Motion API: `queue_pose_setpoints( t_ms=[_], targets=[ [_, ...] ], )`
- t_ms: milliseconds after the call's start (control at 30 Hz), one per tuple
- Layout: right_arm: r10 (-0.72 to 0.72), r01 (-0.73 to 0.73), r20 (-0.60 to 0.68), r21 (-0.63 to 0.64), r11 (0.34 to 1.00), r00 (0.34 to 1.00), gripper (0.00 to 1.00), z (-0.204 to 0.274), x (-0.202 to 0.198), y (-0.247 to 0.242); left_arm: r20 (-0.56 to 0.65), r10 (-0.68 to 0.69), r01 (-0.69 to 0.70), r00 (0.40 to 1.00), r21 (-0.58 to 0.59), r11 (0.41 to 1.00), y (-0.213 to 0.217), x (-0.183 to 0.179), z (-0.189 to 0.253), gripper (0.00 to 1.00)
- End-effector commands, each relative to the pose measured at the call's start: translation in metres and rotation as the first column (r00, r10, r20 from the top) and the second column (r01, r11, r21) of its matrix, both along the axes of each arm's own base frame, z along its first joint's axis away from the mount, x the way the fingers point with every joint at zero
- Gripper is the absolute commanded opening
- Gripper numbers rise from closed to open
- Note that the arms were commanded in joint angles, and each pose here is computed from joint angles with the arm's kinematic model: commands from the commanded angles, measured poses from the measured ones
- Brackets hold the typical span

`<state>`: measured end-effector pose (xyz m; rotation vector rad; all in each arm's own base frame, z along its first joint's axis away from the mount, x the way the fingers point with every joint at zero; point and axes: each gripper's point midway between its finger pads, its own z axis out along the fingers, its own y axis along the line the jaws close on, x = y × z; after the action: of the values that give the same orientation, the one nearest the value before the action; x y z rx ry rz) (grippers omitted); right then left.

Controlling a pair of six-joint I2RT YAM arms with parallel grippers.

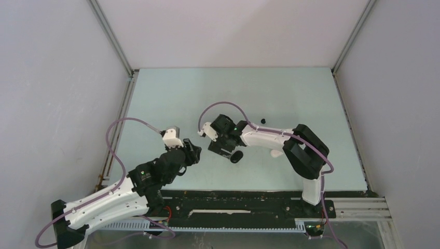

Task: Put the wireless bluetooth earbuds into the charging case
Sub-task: Pick up the charging case at the center of the board.

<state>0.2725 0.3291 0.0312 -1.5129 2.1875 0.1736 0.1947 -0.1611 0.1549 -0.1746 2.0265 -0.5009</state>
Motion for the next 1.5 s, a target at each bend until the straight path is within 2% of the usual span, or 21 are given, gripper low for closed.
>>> queue_pose_setpoints(
  t_ms=[0, 300, 700, 1000, 1133, 1300, 1467],
  targets=[
    [-0.052, 0.057, 0.067, -0.074, 0.996, 0.996, 0.79, 0.004, 0.003, -0.020, 0.028, 0.016, -0.016, 0.999, -0.020, 1.000, -0.006, 0.007, 0.009, 0.57],
    [-0.102, 0.103, 0.020, -0.145, 0.984, 0.995, 0.80, 0.004, -0.010, -0.063, 0.033, -0.006, 0.006, 0.999, -0.014, 1.000, -0.012, 0.009, 0.008, 0.57],
    [-0.141, 0.127, -0.105, -0.132, 0.983, 0.984, 0.81, 0.011, -0.043, -0.098, 0.040, -0.031, 0.031, 0.999, 0.001, 1.000, -0.018, 0.011, 0.006, 0.57],
    [-0.180, 0.159, -0.211, -0.116, 0.981, 0.961, 0.69, 0.002, -0.052, -0.116, 0.055, -0.066, 0.064, 0.996, 0.025, 0.998, -0.027, 0.014, 0.009, 0.57],
    [-0.153, 0.147, -0.278, -0.044, 0.988, 0.948, 0.71, 0.004, -0.060, -0.103, 0.046, -0.086, 0.086, 0.995, 0.022, 0.996, -0.032, 0.013, 0.008, 0.57],
    [-0.135, 0.126, -0.260, -0.054, 0.991, 0.956, 0.72, -0.002, -0.059, -0.099, 0.041, -0.112, 0.110, 0.993, 0.030, 0.993, -0.034, 0.011, 0.007, 0.57],
    [-0.168, 0.146, -0.237, -0.108, 0.983, 0.957, 0.64, -0.014, -0.053, -0.110, 0.063, -0.158, 0.156, 0.985, 0.037, 0.987, -0.039, 0.009, 0.013, 0.57]
  ],
)
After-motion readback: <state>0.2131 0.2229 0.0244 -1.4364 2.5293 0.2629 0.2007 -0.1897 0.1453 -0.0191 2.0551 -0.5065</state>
